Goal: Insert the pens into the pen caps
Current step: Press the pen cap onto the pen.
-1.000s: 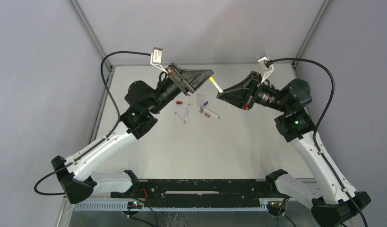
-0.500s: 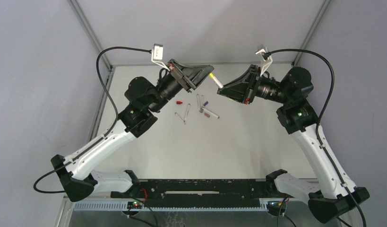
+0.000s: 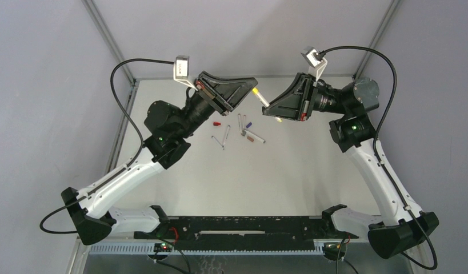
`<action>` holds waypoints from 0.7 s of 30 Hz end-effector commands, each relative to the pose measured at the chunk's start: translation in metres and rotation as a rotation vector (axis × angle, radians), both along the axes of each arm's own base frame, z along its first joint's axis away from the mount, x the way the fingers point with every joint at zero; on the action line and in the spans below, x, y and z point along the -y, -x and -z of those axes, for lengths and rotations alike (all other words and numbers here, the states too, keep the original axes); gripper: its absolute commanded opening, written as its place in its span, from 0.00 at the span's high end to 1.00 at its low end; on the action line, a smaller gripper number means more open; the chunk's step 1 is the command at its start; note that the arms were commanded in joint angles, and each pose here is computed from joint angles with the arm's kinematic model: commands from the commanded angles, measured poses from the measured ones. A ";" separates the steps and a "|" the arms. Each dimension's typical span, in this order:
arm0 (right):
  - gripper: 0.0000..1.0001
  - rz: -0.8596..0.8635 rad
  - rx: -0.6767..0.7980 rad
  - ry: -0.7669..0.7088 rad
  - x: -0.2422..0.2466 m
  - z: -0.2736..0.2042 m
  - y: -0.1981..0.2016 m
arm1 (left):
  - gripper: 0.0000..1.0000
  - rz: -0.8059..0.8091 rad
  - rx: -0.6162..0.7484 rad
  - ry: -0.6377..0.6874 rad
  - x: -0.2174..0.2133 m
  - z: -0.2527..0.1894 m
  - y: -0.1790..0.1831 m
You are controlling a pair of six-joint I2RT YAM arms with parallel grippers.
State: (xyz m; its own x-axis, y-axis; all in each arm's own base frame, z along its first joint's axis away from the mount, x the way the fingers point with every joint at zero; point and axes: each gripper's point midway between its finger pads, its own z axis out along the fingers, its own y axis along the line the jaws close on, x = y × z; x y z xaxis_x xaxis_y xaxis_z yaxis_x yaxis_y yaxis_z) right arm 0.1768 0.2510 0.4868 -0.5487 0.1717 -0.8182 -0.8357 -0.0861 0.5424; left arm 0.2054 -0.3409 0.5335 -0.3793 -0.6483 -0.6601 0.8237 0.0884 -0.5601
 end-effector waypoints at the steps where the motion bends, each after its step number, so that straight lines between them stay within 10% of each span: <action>1: 1.00 0.227 0.086 -0.208 0.003 -0.069 -0.030 | 1.00 0.304 -0.141 -0.464 0.072 0.157 0.052; 8: 1.00 0.493 0.159 -0.094 0.017 -0.063 -0.068 | 1.00 0.222 -0.189 -0.645 0.080 0.193 0.043; 21: 1.00 0.215 0.191 -0.300 0.012 -0.116 -0.023 | 1.00 0.616 -0.116 -0.434 0.088 0.167 0.095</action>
